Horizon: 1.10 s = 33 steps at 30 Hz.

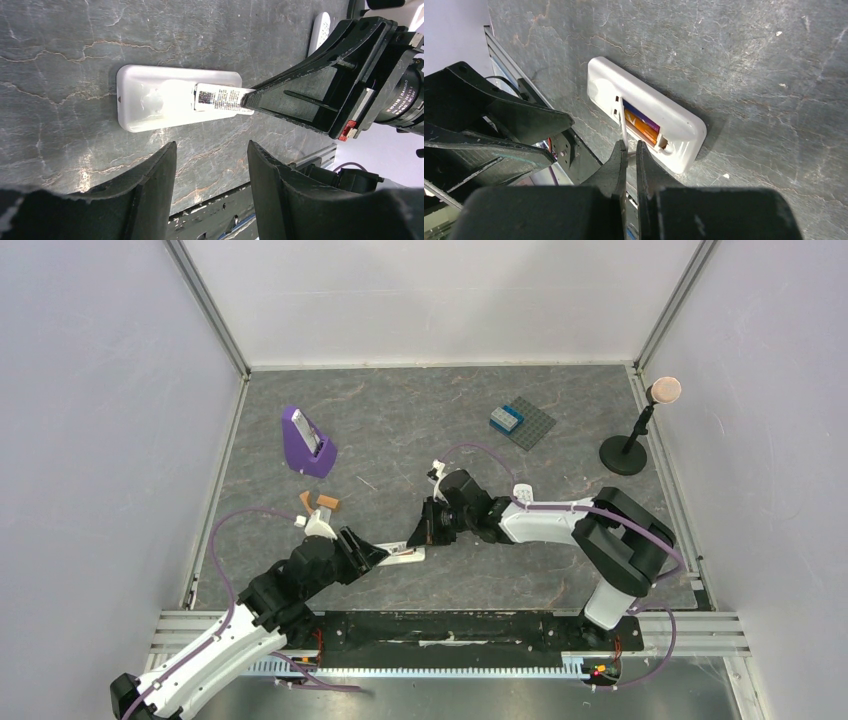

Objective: Load the batteries into the remote control

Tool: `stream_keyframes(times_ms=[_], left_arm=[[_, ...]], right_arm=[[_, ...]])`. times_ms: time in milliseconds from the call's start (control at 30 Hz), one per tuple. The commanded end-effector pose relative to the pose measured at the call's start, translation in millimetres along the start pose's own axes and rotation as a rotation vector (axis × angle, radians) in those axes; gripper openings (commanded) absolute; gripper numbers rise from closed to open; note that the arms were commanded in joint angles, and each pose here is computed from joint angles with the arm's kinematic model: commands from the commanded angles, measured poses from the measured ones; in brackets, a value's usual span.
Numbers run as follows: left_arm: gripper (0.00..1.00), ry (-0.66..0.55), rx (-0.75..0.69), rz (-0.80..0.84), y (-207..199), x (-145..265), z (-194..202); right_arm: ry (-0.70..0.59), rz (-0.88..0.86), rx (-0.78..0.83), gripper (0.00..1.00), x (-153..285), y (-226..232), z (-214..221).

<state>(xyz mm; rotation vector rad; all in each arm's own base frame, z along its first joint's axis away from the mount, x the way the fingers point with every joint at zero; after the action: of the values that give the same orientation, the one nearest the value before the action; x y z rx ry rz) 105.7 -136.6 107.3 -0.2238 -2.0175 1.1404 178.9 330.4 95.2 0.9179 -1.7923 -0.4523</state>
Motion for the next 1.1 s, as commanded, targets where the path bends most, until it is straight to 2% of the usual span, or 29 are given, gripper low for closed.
stream_keyframes(times_ms=[0, 467, 1067], left_arm=[[0.6, -0.036, 0.038, 0.006, -2, -1, -4], [0.6, -0.053, 0.04, -0.004, 0, -1, -6], [0.6, -0.057, 0.047, -0.005, 0, -2, -6]], right_arm=[[-0.002, -0.036, 0.018, 0.0, 0, 10, -8], [-0.043, -0.08, 0.013, 0.0, 18, 25, -17], [-0.008, -0.055, -0.024, 0.0, 3, 12, -8]])
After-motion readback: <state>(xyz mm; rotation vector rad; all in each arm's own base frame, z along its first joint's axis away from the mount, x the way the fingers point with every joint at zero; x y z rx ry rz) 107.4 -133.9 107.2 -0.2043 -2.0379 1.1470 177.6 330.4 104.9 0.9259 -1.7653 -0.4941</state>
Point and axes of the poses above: each gripper's point midway between its finger pads, its own x axis back along the fingers, its own y axis along the line the jaws close on, z = x × y, the point moved 6 cm from there along x, back along the fingers, and after that the axes turned 8 degrees about x, right-handed, at the moved point
